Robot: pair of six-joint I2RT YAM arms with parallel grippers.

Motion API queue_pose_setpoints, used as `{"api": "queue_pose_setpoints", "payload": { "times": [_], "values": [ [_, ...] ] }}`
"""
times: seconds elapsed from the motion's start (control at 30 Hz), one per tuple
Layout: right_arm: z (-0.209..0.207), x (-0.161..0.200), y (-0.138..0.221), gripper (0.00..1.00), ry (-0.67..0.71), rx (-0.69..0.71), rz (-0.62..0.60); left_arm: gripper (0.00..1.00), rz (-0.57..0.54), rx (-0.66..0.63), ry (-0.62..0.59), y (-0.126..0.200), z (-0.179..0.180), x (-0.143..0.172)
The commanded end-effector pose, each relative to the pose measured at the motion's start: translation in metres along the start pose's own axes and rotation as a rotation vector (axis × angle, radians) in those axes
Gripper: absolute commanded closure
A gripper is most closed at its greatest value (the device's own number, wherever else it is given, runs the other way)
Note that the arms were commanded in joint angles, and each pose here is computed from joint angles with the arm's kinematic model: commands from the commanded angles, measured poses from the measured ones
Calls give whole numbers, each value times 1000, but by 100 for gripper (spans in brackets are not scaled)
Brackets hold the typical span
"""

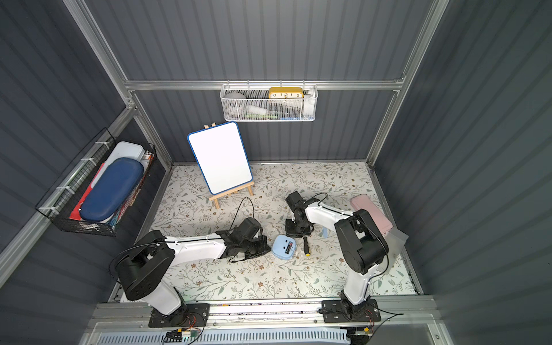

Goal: Remove the battery from the alarm
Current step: Adjust the alarm at the center of the board.

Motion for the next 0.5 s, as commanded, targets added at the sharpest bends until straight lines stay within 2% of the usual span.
{"api": "queue_pose_setpoints", "payload": {
  "times": [0.0,0.1,0.3,0.47],
  "values": [
    [-9,17,-2,100,-14,35,31,100,-6,-42,9,11,10,2],
    [-9,24,-4,100,-12,30,43,100,20,-71,18,19,18,12],
    [3,37,-7,100,19,19,69,100,145,-67,27,31,39,59],
    [8,50,-6,100,26,-3,81,100,165,9,7,25,20,64]
  ]
}}
Point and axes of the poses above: each gripper's point midway between its finger pads, its own y axis back along the fingers, its own z axis along the line the jaws close on, x = y × z, the point moved 1 cm from there along y, back along the fingers, and after that the axes turned 4 degrees about -y, right-handed, at the moved point
